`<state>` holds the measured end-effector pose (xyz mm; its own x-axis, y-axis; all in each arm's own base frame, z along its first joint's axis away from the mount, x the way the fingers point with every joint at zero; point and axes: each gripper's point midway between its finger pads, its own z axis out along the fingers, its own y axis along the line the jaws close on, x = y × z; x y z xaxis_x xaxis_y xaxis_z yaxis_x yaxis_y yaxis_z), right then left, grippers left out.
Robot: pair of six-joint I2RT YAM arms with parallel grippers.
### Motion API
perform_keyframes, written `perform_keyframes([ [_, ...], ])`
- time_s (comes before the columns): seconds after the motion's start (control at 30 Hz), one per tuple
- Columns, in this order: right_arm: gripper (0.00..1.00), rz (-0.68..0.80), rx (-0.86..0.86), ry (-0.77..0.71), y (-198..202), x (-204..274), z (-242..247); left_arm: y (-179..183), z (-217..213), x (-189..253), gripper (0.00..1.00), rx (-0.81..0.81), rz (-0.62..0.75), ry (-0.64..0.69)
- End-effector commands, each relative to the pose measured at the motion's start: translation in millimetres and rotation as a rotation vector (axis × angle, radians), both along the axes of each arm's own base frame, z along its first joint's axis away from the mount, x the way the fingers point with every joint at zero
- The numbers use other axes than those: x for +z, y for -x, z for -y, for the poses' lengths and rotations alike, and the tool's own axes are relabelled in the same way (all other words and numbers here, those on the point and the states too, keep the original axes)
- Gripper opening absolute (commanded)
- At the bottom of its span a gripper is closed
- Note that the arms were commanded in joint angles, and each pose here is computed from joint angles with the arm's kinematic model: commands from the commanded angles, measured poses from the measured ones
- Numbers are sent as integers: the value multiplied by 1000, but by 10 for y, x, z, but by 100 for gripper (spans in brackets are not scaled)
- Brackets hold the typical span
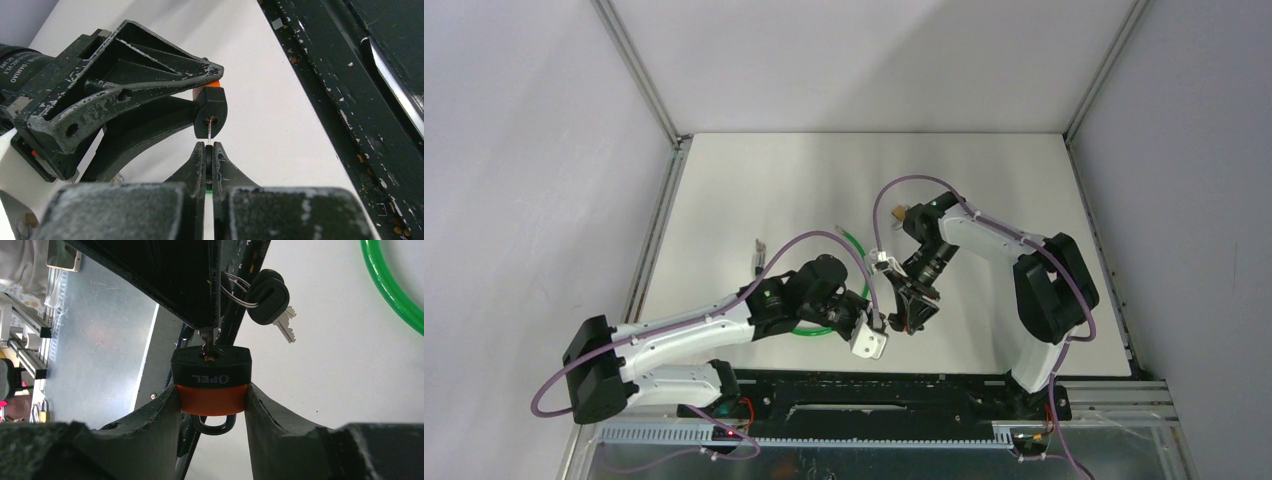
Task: Unlock with the key
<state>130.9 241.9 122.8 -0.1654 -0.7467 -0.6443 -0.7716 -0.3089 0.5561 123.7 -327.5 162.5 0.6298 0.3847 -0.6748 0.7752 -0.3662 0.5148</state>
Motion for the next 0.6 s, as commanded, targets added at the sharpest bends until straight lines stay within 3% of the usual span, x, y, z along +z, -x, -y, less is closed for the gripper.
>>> perform_keyframes([
  [0.0, 0, -22, 2, -160, 120, 328, -230, 26, 90, 56, 0, -63, 23, 19],
  [0.57, 0, 25, -39, -138, -57, 280, -122, -216, -263, 377, 0, 79, 73, 64],
])
